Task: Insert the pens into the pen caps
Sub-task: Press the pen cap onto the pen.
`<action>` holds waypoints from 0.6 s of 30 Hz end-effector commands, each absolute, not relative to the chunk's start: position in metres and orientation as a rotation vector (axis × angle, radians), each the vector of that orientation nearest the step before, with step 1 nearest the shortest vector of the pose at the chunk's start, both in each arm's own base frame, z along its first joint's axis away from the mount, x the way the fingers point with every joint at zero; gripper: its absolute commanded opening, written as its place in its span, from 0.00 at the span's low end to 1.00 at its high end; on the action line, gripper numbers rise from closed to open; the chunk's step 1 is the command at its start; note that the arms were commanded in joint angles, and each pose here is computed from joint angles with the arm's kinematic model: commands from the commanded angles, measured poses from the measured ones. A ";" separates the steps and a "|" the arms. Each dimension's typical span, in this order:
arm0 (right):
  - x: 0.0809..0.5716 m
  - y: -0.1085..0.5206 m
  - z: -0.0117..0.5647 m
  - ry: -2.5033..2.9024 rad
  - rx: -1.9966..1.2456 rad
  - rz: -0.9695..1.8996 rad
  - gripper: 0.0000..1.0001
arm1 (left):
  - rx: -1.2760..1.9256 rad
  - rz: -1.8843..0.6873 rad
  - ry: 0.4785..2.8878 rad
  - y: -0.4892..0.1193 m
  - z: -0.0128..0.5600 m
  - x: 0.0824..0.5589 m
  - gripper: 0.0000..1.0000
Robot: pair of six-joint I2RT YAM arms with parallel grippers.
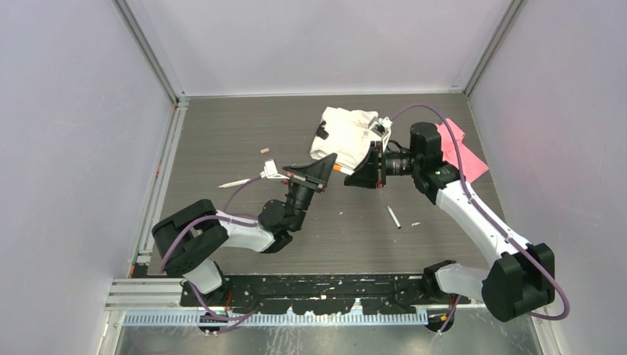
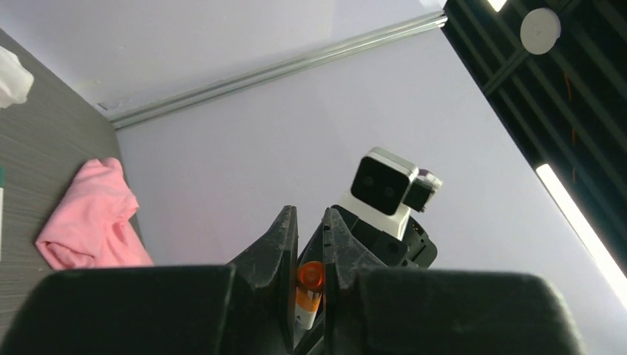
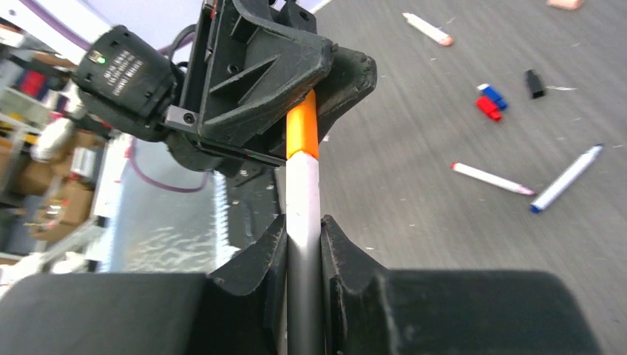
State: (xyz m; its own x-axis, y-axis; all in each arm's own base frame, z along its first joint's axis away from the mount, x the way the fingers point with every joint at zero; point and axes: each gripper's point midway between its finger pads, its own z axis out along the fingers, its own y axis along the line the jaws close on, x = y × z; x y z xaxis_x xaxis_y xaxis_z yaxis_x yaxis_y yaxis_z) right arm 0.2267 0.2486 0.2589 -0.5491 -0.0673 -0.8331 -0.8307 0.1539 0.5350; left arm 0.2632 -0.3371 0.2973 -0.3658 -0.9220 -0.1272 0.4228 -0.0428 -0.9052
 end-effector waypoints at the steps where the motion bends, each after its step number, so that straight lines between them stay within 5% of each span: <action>1: 0.271 0.261 0.310 1.486 -0.970 1.021 0.01 | -0.092 -2.037 1.602 -0.446 0.256 0.140 0.01; 8: 0.267 0.264 0.323 1.462 -0.926 1.130 0.01 | 0.219 -1.939 1.730 -0.455 0.233 0.114 0.01; 18: 0.271 0.256 0.304 1.507 -0.960 1.035 0.01 | 0.181 -1.793 1.841 -0.430 0.225 0.134 0.01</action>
